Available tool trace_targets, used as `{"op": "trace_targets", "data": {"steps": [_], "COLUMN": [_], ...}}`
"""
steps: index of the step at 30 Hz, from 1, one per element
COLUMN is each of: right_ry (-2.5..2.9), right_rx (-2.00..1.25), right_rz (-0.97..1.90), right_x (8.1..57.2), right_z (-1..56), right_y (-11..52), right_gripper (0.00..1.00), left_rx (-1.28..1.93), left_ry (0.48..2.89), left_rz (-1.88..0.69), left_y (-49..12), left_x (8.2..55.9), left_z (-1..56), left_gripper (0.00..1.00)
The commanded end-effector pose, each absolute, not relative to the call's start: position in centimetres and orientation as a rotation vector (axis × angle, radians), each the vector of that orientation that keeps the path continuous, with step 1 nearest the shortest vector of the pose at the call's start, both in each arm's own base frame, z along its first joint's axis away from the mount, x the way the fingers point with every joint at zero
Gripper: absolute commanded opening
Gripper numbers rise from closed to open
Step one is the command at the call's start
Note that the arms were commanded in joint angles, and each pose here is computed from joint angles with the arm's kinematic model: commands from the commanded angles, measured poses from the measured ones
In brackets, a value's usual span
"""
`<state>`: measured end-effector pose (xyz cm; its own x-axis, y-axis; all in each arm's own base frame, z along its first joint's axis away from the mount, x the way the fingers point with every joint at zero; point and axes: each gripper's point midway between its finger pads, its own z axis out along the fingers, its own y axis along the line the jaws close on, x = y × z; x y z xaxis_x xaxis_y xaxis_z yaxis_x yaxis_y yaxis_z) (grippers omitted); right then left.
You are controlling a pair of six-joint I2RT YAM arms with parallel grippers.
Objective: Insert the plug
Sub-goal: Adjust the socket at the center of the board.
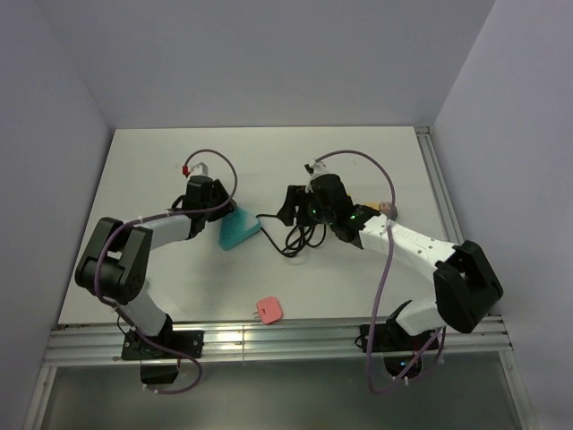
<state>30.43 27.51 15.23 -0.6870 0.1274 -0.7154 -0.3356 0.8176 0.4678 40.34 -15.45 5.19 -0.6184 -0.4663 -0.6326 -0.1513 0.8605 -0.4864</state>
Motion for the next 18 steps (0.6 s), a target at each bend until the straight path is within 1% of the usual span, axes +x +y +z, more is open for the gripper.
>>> {"op": "trace_targets", "data": {"steps": [1,2,4,5,7,8,10,11,13,14,16,17,18], "right_ry": [2.214,2.236,2.233,2.241,2.265,2.268,2.261,2.276,2.291,2.311,2.349,2.367,2.411], "right_rx": [-0.173,-0.188,-0.203,-0.213,-0.243,-0.251,-0.295,-0.295,-0.308,-0.313,-0.303,-0.288,-0.277], "right_rz": [0.812,0.843,0.873,0.887,0.929,0.959,1.041,1.047,1.047,1.029,0.998,0.984,0.952], "right_x": [31.2,30.8,31.0,30.8,30.2,30.0,29.3,29.4,29.3,29.3,29.1,29.1,28.8], "right_z": [15.1,14.7,14.2,14.0,13.3,13.2,13.4,12.8,12.6,11.9,11.1,10.6,9.3], "right_y": [29.2,29.7,30.7,31.1,32.2,32.6,33.7,33.9,34.4,34.5,34.5,34.4,34.1], "right_gripper": [0.72,0.7,0.68,0.66,0.64,0.59,0.52,0.47,0.43,0.34,0.26,0.24,0.24], "left_rx": [-0.457,-0.464,-0.475,-0.487,-0.491,-0.499,-0.501,-0.495,-0.471,-0.459,-0.419,-0.417,-0.409], "left_ry": [2.223,2.196,2.219,2.179,2.195,2.172,2.173,2.153,2.145,2.137,2.14,2.127,2.129], "left_rz": [-0.509,-0.538,-0.566,-0.623,-0.672,-0.71,-0.754,-0.789,-0.81,-0.809,-0.82,-0.809,-0.811], "left_y": [-15.2,-15.3,-15.3,-15.7,-15.8,-16.1,-16.3,-16.7,-17.6,-17.9,-19.2,-19.2,-19.5], "left_x": [38.1,37.7,35.8,35.6,34.0,33.8,32.5,32.2,31.6,31.4,30.9,30.9,30.7], "left_z": [5.4,6.3,5.4,6.5,5.6,6.2,5.7,6.3,6.6,6.9,7.2,7.5,7.5], "left_gripper": [0.55,0.55,0.56,0.57,0.57,0.57,0.57,0.57,0.57,0.57,0.57,0.57,0.57]}}
